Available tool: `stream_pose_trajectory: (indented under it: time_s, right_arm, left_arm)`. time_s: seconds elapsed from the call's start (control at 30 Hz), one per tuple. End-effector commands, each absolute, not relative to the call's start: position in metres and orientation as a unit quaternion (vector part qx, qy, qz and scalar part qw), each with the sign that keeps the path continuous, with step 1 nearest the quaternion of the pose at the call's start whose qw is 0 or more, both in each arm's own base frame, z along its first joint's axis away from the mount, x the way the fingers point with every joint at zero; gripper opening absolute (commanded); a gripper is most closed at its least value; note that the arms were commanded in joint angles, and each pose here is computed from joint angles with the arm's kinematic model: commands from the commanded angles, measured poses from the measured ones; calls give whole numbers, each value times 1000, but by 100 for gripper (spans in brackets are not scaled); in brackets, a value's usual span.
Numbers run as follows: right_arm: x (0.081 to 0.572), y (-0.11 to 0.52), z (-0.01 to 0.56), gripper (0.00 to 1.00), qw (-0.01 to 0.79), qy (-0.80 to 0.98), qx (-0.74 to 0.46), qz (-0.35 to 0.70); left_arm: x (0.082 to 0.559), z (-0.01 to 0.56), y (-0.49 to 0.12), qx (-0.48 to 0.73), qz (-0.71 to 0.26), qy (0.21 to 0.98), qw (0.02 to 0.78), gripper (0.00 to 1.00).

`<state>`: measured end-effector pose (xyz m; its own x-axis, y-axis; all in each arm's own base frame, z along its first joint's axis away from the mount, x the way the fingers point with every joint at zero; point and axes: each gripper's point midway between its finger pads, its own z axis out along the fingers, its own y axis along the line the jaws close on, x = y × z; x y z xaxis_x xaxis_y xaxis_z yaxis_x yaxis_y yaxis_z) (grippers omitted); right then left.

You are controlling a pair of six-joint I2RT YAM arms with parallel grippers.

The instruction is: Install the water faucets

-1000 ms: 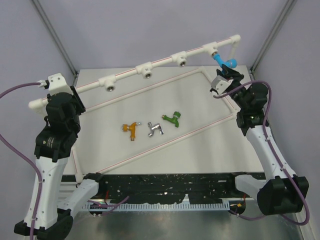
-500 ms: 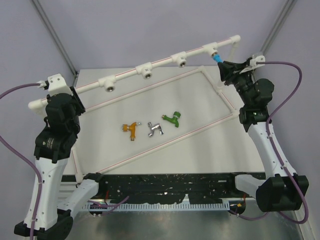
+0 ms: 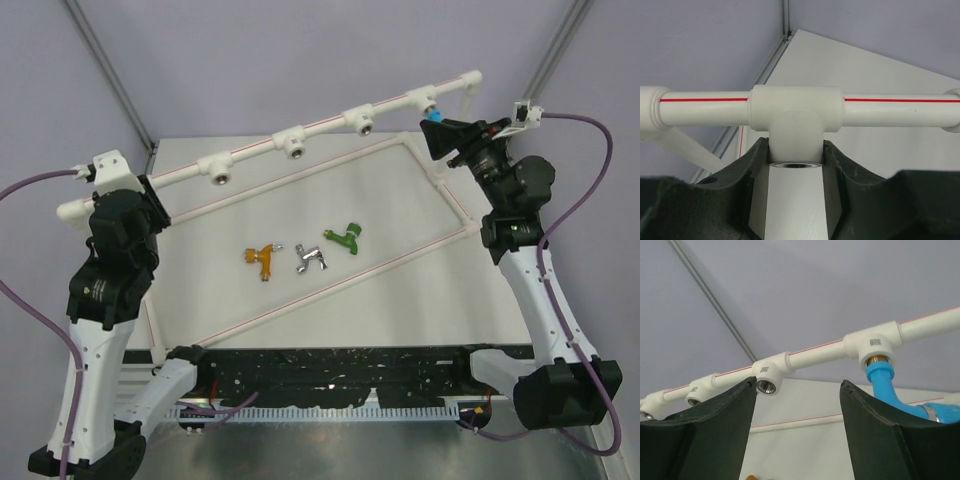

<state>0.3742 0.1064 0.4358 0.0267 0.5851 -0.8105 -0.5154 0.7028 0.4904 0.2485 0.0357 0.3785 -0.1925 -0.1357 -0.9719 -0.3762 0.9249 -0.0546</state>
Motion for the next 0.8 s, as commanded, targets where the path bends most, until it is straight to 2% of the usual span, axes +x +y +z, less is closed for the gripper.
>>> stream_pose_trajectory:
  time_s: [0.0, 0.13, 0.2, 0.27, 0.43, 0.67, 0.77]
  right_arm:
    - [334, 99, 494, 78, 801, 535, -125, 240]
    - [329, 71, 482, 89, 815, 520, -256, 5]
    - [331, 57, 474, 94, 807, 513, -284, -76]
    - [336, 48, 455, 97, 789, 509, -315, -136]
    - [343, 45, 431, 98, 771, 488, -368, -182]
    - [368, 39, 416, 93, 775, 470, -377, -192]
    - [381, 37, 417, 89, 780, 460, -373, -202]
  left_arm:
    - [229, 355, 29, -153, 85, 802, 571, 46]
    - [226, 355, 31, -152, 87, 801, 572, 63]
    - [226, 356, 30, -151, 87, 802, 572, 71]
    - [225, 357, 28, -147, 80, 805, 569, 82]
    - [220, 368, 22, -135, 63, 810, 568, 98]
    - [197, 405, 16, -100, 33, 795, 598, 100]
    - [193, 422, 8, -50, 25, 786, 616, 100]
